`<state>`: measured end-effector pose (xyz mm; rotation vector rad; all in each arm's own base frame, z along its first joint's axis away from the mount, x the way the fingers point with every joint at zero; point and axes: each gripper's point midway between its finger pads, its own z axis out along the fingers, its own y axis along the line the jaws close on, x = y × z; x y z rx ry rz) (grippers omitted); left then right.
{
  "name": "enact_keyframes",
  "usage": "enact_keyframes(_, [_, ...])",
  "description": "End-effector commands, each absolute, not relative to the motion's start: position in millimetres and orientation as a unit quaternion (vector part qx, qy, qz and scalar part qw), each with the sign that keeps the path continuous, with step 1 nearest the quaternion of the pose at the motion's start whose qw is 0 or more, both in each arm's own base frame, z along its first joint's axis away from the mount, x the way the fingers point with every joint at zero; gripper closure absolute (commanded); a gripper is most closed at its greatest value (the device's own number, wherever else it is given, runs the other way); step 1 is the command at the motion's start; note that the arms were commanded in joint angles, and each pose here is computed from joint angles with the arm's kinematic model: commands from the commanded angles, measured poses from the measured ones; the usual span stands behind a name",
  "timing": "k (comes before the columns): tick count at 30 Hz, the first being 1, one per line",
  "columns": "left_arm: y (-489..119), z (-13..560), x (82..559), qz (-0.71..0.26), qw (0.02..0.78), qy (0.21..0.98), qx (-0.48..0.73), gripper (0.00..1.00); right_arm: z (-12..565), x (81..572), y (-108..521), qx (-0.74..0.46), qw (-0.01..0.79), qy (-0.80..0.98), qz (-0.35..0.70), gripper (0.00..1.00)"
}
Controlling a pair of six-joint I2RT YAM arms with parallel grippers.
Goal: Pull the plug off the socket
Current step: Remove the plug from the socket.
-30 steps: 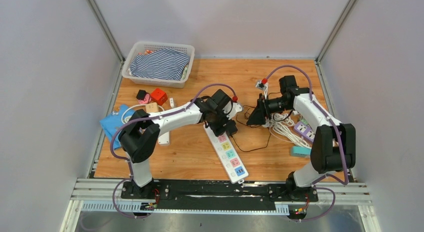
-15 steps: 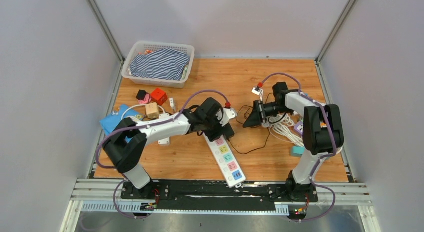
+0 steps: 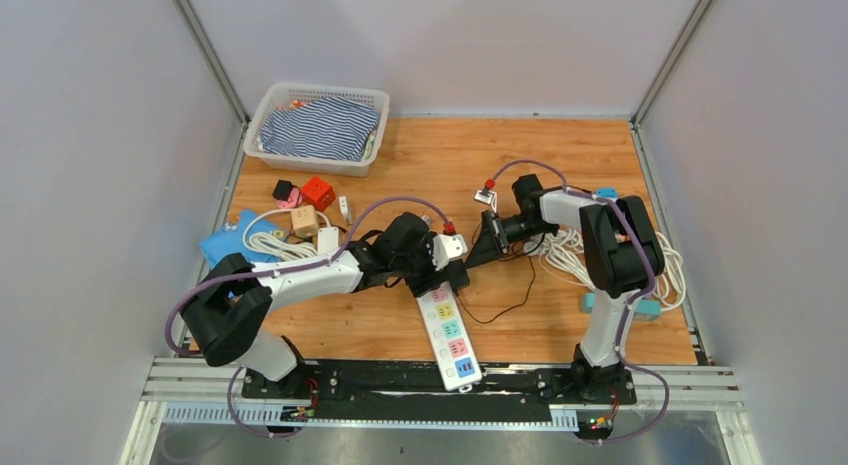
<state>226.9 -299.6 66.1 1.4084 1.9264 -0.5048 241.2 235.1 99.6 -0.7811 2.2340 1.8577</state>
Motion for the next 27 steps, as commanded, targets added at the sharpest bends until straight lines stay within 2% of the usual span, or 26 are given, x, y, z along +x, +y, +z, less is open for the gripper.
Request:
enact_keyframes(1, [-330,110,238,-0.226,0.412,0.693,0.547,1.0,100,233,249,-0.259,0.041,0.73,0.632,0.0])
enact_keyframes(4, [-334,115,241,-0.229,0.416,0.688,0.549,1.0,104,224,259,-0.278,0.032,0.721,0.634,0.03])
enact_keyframes(7, [-336,117,244,-0.225,0.42,0.685,0.551,1.0,105,221,264,-0.279,0.024,0.718,0.637,0.11])
enact_keyframes(9, [-336,117,245,-0.221,0.422,0.683,0.554,1.0,105,222,264,-0.275,0.019,0.717,0.64,0.2])
enact_keyframes(10, [-336,117,246,-0.219,0.423,0.681,0.556,1.0,105,222,265,-0.271,0.017,0.716,0.643,0.27])
enact_keyframes(12, [-336,117,248,-0.213,0.425,0.678,0.561,1.0,106,223,265,-0.266,0.013,0.713,0.648,0.48])
enact_keyframes(13, [-336,116,248,-0.211,0.425,0.676,0.564,1.0,106,223,266,-0.265,0.011,0.712,0.65,0.64])
enact_keyframes(14, [-335,115,250,-0.205,0.426,0.674,0.568,1.0,106,224,266,-0.262,0.009,0.711,0.653,0.86])
enact_keyframes(15, [-334,114,252,-0.197,0.428,0.674,0.57,1.0,106,224,265,-0.259,0.008,0.711,0.654,0.98])
enact_keyframes(20, [-325,107,267,-0.158,0.431,0.67,0.583,1.0,107,239,250,-0.237,0.029,0.718,0.654,1.0])
enact_keyframes(27, [-310,94,290,-0.157,0.42,0.682,0.578,1.0,96,264,217,-0.188,0.061,0.739,0.644,1.0])
